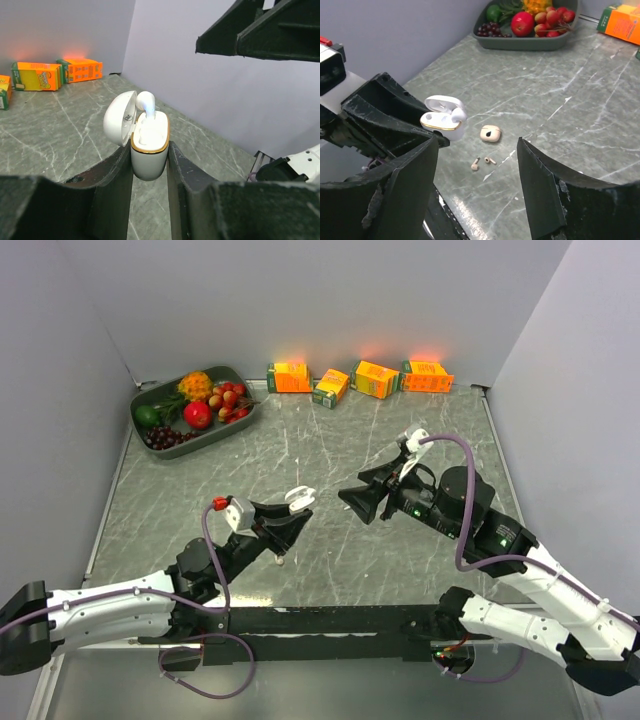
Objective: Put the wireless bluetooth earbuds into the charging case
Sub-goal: Place the earbud in the charging case.
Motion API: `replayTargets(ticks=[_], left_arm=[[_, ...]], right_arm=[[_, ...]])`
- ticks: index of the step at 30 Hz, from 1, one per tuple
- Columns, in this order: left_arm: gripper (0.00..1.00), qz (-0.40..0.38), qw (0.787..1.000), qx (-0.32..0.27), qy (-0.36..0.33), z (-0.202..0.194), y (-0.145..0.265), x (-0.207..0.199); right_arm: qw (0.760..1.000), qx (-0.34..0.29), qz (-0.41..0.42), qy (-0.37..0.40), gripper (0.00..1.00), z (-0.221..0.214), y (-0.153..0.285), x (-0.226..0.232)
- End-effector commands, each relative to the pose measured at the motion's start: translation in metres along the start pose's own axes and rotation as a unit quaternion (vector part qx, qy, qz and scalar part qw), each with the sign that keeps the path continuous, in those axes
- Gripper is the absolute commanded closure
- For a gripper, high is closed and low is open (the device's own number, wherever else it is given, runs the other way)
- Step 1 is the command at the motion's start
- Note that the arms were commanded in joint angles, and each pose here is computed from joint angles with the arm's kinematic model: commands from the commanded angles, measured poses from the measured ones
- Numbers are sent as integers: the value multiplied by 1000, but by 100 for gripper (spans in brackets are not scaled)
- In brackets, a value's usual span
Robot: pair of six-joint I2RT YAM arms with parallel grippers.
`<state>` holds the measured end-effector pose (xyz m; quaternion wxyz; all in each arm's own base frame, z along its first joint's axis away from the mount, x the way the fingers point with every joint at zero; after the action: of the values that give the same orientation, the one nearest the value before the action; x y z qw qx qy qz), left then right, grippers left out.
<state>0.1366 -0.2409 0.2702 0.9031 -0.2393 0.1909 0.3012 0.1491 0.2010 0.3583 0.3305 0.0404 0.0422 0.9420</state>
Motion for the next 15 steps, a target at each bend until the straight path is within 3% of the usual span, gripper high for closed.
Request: replayTargets(ticks=[1, 2, 3, 5, 7, 10, 11, 13, 15], left_arm=[[99, -41, 999, -8, 5, 6, 2, -9], [99, -38, 999, -6, 4, 5, 2, -8], [97, -39, 999, -5, 4, 5, 2, -8], [91, -42, 999, -2, -2, 4, 3, -8], [99, -54, 998, 7, -13, 2, 2, -10], [98, -71, 997, -9, -25, 2, 6, -10], [99, -72, 997, -17, -27, 4, 7, -10], [99, -69, 997, -18, -30, 3, 7, -9], [99, -70, 997, -14, -34, 2, 7, -9]], right_arm=[[1000, -29, 11, -2, 33, 11, 2, 2], [1000, -24, -4, -9, 52, 10, 1, -2], [1000, -17, -12, -16, 60, 9, -1, -4], [1000, -4, -6, -20, 67, 9, -2, -2], [1000, 21, -1, -23, 68, 9, -7, 0], [998, 58, 3, -25, 50, 8, -17, 1], [998, 58, 6, -25, 37, 8, -19, 2], [999, 48, 10, -25, 29, 7, -18, 3], [999, 27, 8, -22, 14, 9, -14, 2]])
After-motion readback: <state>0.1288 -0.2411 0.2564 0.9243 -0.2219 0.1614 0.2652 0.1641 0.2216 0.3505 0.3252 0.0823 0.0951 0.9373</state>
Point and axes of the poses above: each gripper's point midway between its finger pads, its own y axis back along the fingers, its own x axis along the line the jaws close on, z = x × y, the point moved 5 cm from there along y, back along the fingers, and after that the axes turned 13 degrees about y, right-handed, at the moved point
